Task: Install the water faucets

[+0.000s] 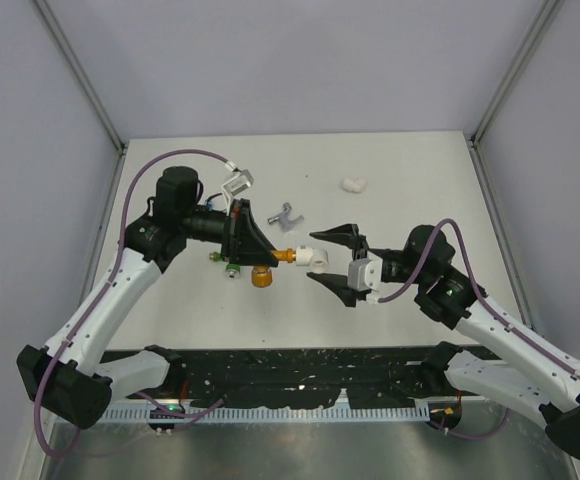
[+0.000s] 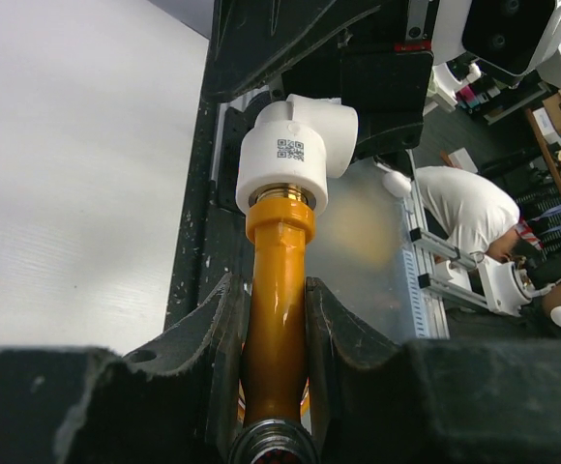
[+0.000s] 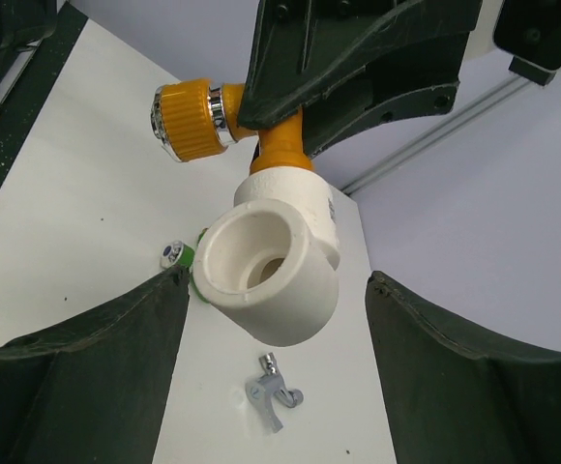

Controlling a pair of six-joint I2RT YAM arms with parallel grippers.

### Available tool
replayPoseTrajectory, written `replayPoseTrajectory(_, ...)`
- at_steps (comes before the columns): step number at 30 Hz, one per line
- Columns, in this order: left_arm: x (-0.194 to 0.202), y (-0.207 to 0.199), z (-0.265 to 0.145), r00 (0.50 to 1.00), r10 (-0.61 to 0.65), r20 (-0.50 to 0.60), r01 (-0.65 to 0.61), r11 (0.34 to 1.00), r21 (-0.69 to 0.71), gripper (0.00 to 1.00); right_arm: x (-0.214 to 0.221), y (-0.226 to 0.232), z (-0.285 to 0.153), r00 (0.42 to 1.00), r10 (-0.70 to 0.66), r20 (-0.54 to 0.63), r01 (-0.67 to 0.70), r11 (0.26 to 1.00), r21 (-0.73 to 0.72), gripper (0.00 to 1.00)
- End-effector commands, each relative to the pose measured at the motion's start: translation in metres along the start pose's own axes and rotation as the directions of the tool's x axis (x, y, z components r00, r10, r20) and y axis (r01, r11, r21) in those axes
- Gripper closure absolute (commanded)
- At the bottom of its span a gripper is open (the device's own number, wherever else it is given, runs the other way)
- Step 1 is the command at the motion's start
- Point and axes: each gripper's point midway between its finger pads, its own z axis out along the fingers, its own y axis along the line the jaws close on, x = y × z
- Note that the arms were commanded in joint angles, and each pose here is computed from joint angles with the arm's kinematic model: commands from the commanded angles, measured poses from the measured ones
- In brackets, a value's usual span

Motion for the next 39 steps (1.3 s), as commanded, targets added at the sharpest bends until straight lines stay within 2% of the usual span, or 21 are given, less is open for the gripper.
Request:
replayPoseTrajectory(1, -0.009, -0.023, -0.005, 1.000, -0.004, -0.003, 0.004, 0.998, 0.058, 1.00, -0.041, -0.019, 0.006, 0.988, -0.076, 0.135, 0.074, 0.997, 0.021, 0.24)
replayPoseTrajectory(6, -0.007, -0.023, -0.005, 1.000, -0.029, -0.010, 0.029, 0.998, 0.061, 1.00, -0.044, -0.016, 0.012, 0.985, -0.063, 0.160, 0.065, 0.998, -0.003, 0.28)
replayPoseTrajectory(10, -0.007, -0.024, -0.005, 0.999, -0.036, -0.012, 0.037, 0.997, 0.062, 1.00, -0.049, -0.013, 0.017, 0.981, -0.040, 0.189, 0.046, 0.999, -0.030, 0.38)
replayPoseTrajectory(12, -0.006, -0.025, -0.005, 0.999, -0.034, -0.012, 0.035, 0.997, 0.064, 1.00, -0.049, -0.013, 0.019, 0.981, -0.017, 0.192, 0.025, 0.999, -0.040, 0.47)
replayPoseTrajectory(14, -0.006, -0.026, -0.006, 1.000, -0.012, -0.008, 0.013, 0.998, 0.061, 1.00, -0.051, -0.013, 0.021, 0.979, 0.019, 0.203, -0.011, 0.999, -0.043, 0.63)
replayPoseTrajectory(15, -0.006, -0.026, -0.006, 1.000, 0.003, -0.005, -0.003, 0.998, 0.057, 1.00, -0.050, -0.013, 0.022, 0.978, 0.038, 0.204, -0.030, 0.999, -0.042, 0.75)
replayPoseTrajectory(16, -0.006, -0.027, -0.006, 1.000, 0.024, -0.001, -0.024, 0.998, 0.050, 1.00, -0.053, -0.013, 0.023, 0.974, 0.074, 0.213, -0.066, 0.997, -0.046, 0.86)
replayPoseTrajectory(17, -0.006, -0.028, -0.008, 0.998, 0.060, 0.004, -0.060, 0.997, 0.045, 1.00, -0.053, -0.010, 0.023, 0.966, 0.143, 0.215, -0.132, 0.989, -0.062, 0.92)
replayPoseTrajectory(18, -0.005, -0.028, -0.009, 0.995, 0.102, 0.006, -0.102, 0.994, 0.034, 1.00, -0.056, -0.013, 0.024, 0.959, 0.168, 0.228, -0.158, 0.986, -0.060, 0.95)
replayPoseTrajectory(20, -0.003, -0.028, -0.012, 0.977, 0.213, 0.011, -0.213, 0.977, -0.018, 1.00, -0.060, -0.011, 0.028, 0.925, 0.311, 0.219, -0.294, 0.950, -0.107, 0.95)
replayPoseTrajectory(24, 0.001, -0.022, -0.026, 0.894, 0.448, -0.014, -0.443, 0.877, -0.184, 1.00, -0.072, -0.008, 0.034, 0.793, 0.579, 0.189, -0.546, 0.814, -0.201, 0.95)
replayPoseTrajectory(25, -0.002, -0.020, -0.030, 0.865, 0.501, -0.016, -0.491, 0.839, -0.234, 1.00, -0.077, -0.009, 0.034, 0.713, 0.678, 0.181, -0.643, 0.734, -0.219, 0.95)
replayPoseTrajectory(26, -0.002, -0.018, -0.033, 0.835, 0.550, -0.021, -0.535, 0.801, -0.268, 1.00, -0.076, -0.010, 0.037, 0.672, 0.721, 0.172, -0.688, 0.693, -0.217, 0.95)
replayPoseTrajectory(28, -0.003, -0.015, -0.041, 0.758, 0.651, -0.046, -0.624, 0.702, -0.342, 1.00, -0.074, -0.012, 0.042, 0.531, 0.834, 0.152, -0.806, 0.552, -0.215, 0.95)
replayPoseTrajectory(29, -0.004, -0.015, -0.045, 0.708, 0.703, -0.063, -0.669, 0.640, -0.378, 1.00, -0.074, -0.011, 0.043, 0.442, 0.887, 0.135, -0.860, 0.462, -0.216, 0.95)
replayPoseTrajectory(32, -0.008, -0.010, -0.058, 0.567, 0.812, -0.137, -0.750, 0.441, -0.494, 1.00, -0.069, -0.012, 0.051, 0.266, 0.958, 0.106, -0.934, 0.284, -0.217, 0.95)
replayPoseTrajectory(33, -0.008, -0.007, -0.062, 0.535, 0.828, -0.168, -0.763, 0.389, -0.517, 1.00, -0.068, -0.010, 0.053, 0.191, 0.977, 0.090, -0.950, 0.208, -0.233, 0.95)
replayPoseTrajectory(34, -0.008, -0.008, -0.065, 0.501, 0.843, -0.195, -0.777, 0.340, -0.529, 1.00, -0.070, -0.011, 0.054, 0.168, 0.982, 0.089, -0.952, 0.185, -0.246, 0.95)
replayPoseTrajectory(36, -0.008, -0.007, -0.070, 0.448, 0.858, -0.249, -0.797, 0.257, -0.547, 1.00, -0.071, -0.010, 0.055, 0.054, 0.995, 0.087, -0.958, 0.076, -0.275, 0.95)
replayPoseTrajectory(39, -0.004, 0.001, -0.074, 0.383, 0.860, -0.338, -0.823, 0.151, -0.548, 1.00, -0.061, -0.006, 0.059, -0.005, 0.996, 0.087, -0.963, 0.019, -0.269, 0.95)
